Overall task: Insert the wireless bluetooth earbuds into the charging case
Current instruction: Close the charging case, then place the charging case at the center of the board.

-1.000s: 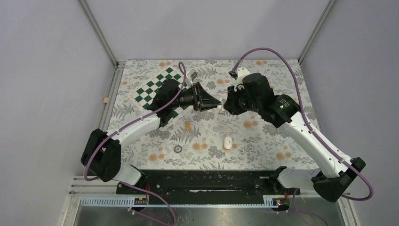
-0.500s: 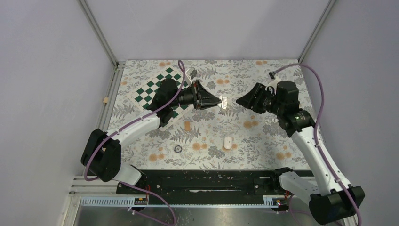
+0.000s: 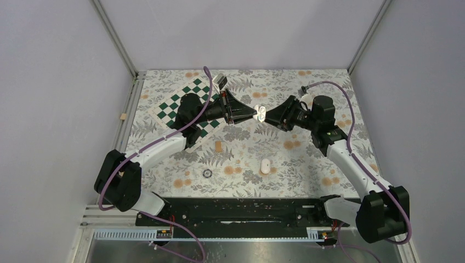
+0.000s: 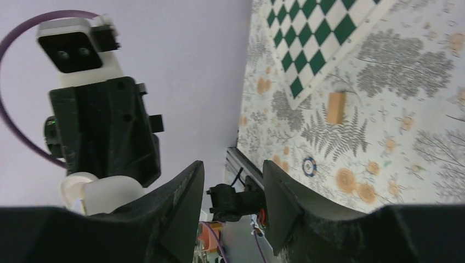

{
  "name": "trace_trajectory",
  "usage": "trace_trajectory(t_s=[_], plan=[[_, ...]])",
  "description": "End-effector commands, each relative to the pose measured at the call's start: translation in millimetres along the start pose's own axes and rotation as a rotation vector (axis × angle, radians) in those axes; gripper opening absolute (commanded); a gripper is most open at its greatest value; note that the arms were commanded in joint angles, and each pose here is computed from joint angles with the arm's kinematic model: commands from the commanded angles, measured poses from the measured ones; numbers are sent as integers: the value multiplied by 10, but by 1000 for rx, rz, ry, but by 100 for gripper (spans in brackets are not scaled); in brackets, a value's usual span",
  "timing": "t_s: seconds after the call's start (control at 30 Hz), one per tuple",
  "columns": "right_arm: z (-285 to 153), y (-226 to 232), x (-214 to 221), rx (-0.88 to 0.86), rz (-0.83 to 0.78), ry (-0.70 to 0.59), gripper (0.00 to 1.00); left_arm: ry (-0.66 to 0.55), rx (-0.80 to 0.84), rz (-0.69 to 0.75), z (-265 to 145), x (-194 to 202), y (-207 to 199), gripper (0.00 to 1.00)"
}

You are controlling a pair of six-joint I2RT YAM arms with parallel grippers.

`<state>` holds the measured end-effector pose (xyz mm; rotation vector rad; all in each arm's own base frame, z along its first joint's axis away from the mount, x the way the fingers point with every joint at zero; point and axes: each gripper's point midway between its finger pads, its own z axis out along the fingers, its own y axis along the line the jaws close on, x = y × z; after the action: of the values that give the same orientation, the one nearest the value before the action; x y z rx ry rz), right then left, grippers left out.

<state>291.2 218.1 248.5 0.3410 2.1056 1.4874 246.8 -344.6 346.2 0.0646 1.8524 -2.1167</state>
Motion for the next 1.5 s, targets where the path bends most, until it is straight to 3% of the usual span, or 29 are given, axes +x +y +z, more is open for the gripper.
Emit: trace_trajectory(t_s=[0.0,0.27,0.7,0.97,1.07,1.17,1.33,1.47], plan=[[31,498,-73,-176,-62,17,51,19,80,58,2,37,-220,0],[-51,885,-12,-352,-85,49,47,18,30,60,-3,45,-95,0],[-411,1248,199,-439,-136,84,44,-4,-63,72,-11,15,62,0],[-393,1133,266,-397,-147,115,71,-6,-61,76,-8,7,40,0],[-381,1027,290,-336,-178,110,71,-8,-59,79,-7,3,23,0],[-382,945,317,-298,-202,110,63,-10,-61,78,-4,-5,31,0],[-375,912,322,-291,-196,107,40,-9,-61,77,-2,-4,26,0],[-356,937,295,-301,-193,103,31,-7,-62,75,5,-4,30,0]])
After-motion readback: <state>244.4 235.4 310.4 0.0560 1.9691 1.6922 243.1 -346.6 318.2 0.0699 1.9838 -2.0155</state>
